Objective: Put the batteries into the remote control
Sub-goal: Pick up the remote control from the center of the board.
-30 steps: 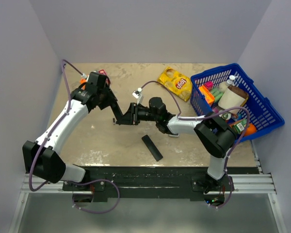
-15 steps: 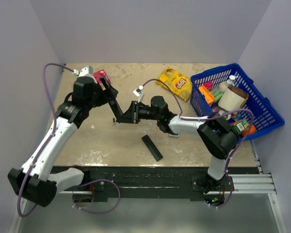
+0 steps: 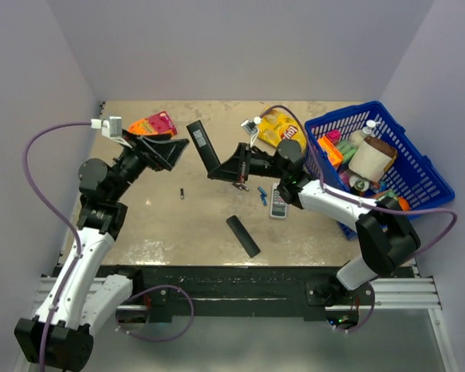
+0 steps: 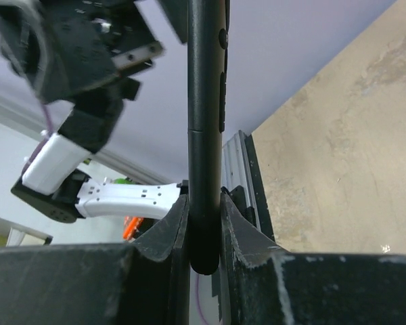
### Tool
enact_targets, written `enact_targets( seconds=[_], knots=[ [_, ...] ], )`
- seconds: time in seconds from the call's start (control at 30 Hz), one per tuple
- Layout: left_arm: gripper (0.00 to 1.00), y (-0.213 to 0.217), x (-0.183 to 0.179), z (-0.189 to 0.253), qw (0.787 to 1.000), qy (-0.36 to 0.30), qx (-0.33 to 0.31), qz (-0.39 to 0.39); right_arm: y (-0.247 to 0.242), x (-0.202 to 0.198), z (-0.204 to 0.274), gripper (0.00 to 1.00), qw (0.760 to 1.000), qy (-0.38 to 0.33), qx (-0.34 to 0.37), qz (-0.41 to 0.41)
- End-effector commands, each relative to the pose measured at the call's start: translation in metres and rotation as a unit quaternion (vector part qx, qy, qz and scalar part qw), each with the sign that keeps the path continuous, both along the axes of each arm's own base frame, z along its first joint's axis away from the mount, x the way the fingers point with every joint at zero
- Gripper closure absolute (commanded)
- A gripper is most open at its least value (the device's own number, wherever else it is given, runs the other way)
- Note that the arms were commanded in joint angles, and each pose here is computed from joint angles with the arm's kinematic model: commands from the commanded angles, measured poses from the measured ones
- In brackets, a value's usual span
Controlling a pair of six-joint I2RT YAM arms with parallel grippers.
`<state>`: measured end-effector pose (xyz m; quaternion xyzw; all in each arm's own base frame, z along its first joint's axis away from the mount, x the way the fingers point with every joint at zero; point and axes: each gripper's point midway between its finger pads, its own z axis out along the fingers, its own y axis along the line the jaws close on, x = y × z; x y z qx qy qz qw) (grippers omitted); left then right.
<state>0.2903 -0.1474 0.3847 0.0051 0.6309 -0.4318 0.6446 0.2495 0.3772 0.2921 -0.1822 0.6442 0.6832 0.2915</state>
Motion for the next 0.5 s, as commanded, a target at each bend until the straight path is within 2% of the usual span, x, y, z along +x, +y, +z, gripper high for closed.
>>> enact_targets(
  seconds=[0.0, 0.07, 0.2, 0.3, 0.47],
  knots=[
    [0.04, -0.039, -0.032, 0.01, 0.98, -0.05, -0.072, -0.179, -0.014, -0.026, 0.02, 1.0, 0.998, -0.044, 0.016, 0.043],
    [0.04, -0.044, -0.033, 0.011, 0.975, -0.054, -0.078, -0.202, -0.016, -0.03, 0.022, 1.0, 0.998, -0.047, 0.017, 0.045],
    [0.04, -0.056, -0.025, 0.008, 0.976, -0.053, -0.064, -0.199, -0.021, -0.035, 0.024, 1.0, 0.998, -0.052, 0.013, 0.041],
    [0.05, -0.07, -0.021, 0.004, 0.976, -0.031, -0.055, -0.21, -0.022, -0.038, 0.026, 1.0, 0.997, -0.054, 0.015, 0.043],
    [0.09, -0.079, -0.019, 0.003, 0.973, -0.028, -0.072, -0.218, -0.023, -0.041, 0.026, 1.0, 0.997, -0.056, 0.014, 0.053]
  ],
)
